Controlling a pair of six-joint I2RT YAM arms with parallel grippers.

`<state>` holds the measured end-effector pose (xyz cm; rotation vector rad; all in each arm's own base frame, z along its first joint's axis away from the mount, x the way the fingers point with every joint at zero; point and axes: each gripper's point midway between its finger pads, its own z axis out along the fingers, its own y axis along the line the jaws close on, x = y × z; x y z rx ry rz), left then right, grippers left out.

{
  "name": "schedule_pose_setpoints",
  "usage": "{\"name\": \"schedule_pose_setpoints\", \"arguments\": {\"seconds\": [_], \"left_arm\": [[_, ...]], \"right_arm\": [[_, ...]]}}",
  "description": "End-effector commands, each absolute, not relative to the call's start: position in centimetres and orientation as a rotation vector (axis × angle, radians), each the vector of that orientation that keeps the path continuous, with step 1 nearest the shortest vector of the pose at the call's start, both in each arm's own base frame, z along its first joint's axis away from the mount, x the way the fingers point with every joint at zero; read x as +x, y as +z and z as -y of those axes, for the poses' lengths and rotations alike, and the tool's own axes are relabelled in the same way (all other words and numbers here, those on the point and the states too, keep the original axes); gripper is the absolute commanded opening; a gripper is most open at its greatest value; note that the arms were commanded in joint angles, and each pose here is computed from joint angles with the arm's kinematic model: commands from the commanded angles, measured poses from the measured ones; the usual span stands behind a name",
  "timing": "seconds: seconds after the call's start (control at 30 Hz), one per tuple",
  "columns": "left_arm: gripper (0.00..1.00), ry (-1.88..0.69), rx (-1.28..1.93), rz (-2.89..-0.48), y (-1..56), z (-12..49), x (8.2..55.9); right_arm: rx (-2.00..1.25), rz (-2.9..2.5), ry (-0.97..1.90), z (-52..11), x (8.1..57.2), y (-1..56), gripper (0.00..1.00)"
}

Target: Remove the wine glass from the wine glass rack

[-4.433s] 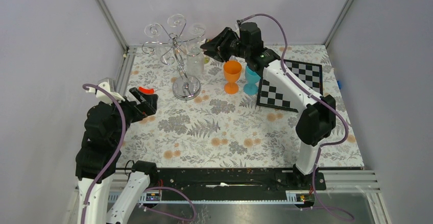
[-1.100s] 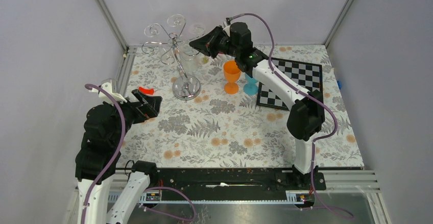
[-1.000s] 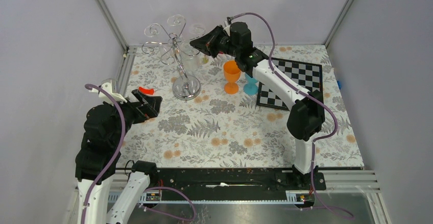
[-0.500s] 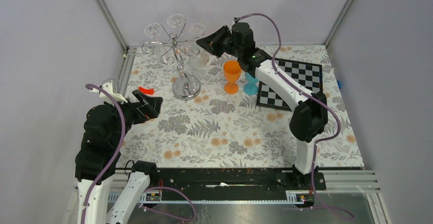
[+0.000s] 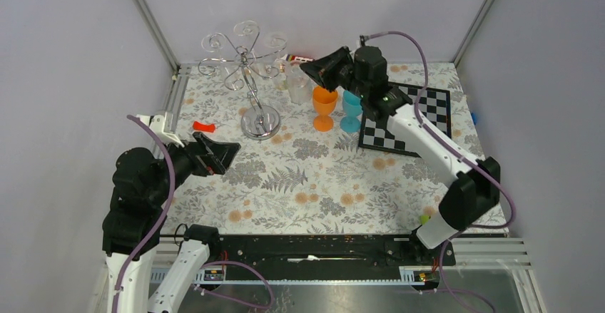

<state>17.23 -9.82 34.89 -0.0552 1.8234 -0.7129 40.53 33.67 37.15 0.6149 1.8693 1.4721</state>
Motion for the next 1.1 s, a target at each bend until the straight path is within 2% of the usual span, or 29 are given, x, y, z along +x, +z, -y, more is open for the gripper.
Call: {"name": "schedule_pose_setpoints", "arguments": {"seconds": [0.0,0.4,0.67,0.83,1.07], "left_arm": [[0.99,-0.877,0.106,-1.744,37.4,12.6,16.5],[0.99,-1.353,0.008,-1.612,39.7,17.2,18.4],[0.96,-1.489,-0.013,-1.736,37.9,21.4,19.3],[0.83,-1.536,-0.067,-1.835,36.2,23.0,19.9],[0.51,-1.597,-0.089,-1.949,34.5,25.0,20.1]], "right_arm": [[0.555,-1.701,1.581,-31.1,36.6,41.8,0.0],[0.219,-1.704,1.799,-29.1,24.3,39.5,0.0],[0.005,-1.718,1.951,-29.9,18.5,38.3,0.0],[-0.016,-1.751,1.91,-29.6,17.9,37.0,0.0],[0.058,-1.794,1.896,-29.9,18.8,35.9,0.0]]}}
